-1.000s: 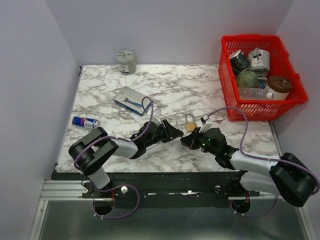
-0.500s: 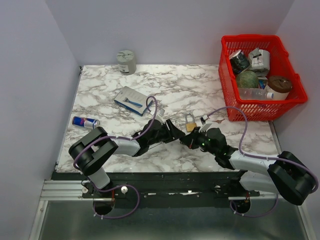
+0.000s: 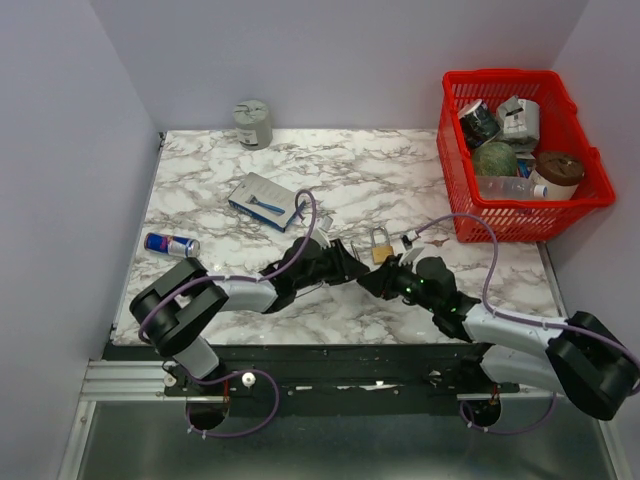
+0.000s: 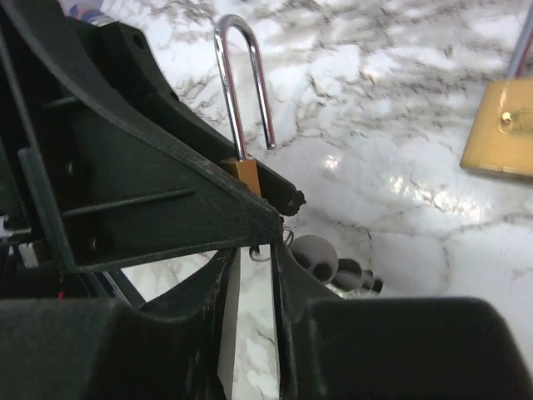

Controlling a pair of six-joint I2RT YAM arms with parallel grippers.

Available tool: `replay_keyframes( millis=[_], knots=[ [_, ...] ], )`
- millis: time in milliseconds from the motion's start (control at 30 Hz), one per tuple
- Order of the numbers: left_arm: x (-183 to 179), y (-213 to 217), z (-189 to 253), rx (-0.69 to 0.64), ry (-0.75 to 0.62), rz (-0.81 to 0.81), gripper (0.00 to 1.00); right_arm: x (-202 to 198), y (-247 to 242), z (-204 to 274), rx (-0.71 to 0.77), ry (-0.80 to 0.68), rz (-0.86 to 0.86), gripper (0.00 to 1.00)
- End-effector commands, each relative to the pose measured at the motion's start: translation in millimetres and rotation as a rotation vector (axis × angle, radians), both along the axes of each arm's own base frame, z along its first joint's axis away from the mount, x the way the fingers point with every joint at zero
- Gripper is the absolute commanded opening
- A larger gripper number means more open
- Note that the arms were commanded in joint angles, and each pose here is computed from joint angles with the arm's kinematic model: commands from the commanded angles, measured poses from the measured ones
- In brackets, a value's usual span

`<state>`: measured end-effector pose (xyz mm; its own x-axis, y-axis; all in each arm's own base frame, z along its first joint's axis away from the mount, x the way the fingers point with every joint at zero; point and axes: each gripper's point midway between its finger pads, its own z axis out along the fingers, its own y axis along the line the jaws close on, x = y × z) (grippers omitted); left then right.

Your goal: Unlock with the key

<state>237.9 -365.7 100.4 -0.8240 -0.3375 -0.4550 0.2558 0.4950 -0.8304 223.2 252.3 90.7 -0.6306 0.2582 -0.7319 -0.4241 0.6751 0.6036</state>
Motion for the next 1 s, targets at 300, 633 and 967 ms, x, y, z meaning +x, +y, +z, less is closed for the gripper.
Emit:
replay_keyframes(
  millis=[300,633,967],
  knots=[
    [-98,27,74,-0.027,-0.306,-0.526,0.0,-40,-11,131,0.113,-0.291,0.178,0.8],
    [-147,57,101,0.038,-0.37,-0.784,0.0,-87,-14,214,0.14,-0.464,0.39,0.87],
    [-166,59,121,-0.039,-0.395,-0.901,0.0,-95,17,186,0.054,-0.43,0.661,0.88]
  ],
)
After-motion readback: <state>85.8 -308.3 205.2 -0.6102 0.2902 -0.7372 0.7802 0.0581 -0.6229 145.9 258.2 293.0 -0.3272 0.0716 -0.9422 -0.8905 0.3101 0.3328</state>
